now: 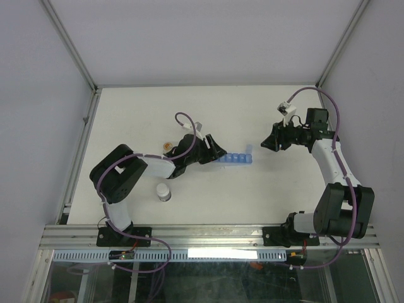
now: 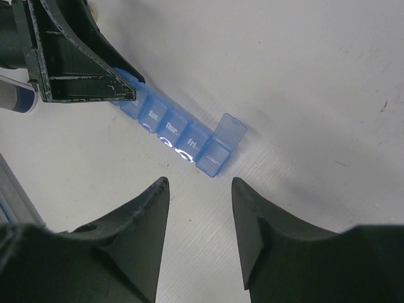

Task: Sort the pills into containers

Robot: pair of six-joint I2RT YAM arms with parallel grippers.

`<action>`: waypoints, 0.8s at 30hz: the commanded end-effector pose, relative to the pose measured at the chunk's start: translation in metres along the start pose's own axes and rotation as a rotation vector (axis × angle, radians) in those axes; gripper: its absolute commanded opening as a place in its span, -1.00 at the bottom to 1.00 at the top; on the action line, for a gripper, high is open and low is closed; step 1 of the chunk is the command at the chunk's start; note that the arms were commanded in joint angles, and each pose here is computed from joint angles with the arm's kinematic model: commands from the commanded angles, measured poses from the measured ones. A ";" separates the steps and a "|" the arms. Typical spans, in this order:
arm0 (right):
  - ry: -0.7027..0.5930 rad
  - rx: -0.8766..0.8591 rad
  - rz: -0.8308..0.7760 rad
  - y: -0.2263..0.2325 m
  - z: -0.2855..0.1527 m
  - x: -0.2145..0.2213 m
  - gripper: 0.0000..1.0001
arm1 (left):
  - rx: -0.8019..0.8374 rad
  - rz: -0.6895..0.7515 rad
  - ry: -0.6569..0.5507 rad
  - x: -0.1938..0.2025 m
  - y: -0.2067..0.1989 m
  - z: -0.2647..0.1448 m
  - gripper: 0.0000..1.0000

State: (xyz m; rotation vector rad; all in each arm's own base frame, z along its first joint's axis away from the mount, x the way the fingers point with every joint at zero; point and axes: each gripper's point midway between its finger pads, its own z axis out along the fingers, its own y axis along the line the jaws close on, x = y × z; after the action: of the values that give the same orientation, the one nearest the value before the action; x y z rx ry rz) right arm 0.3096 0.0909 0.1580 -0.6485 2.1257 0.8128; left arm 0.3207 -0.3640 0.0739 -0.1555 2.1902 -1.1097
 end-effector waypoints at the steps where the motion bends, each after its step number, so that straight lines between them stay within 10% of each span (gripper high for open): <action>1: -0.013 -0.040 -0.020 0.005 0.000 -0.004 -0.05 | 0.047 0.111 -0.103 -0.046 -0.037 -0.013 0.25; 17: 0.183 0.084 0.129 -0.029 0.047 0.046 -0.44 | 0.161 0.420 -0.239 -0.097 -0.089 -0.102 0.45; 24: 0.315 0.120 0.167 -0.037 0.063 0.079 -0.76 | 0.249 0.376 -0.301 -0.079 -0.076 -0.149 0.98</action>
State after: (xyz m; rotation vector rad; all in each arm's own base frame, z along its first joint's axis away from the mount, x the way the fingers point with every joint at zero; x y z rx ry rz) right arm 0.3123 0.0987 0.0626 -0.5708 2.4759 0.7738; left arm 0.2957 -0.2959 0.2285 0.1694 1.7996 -0.9905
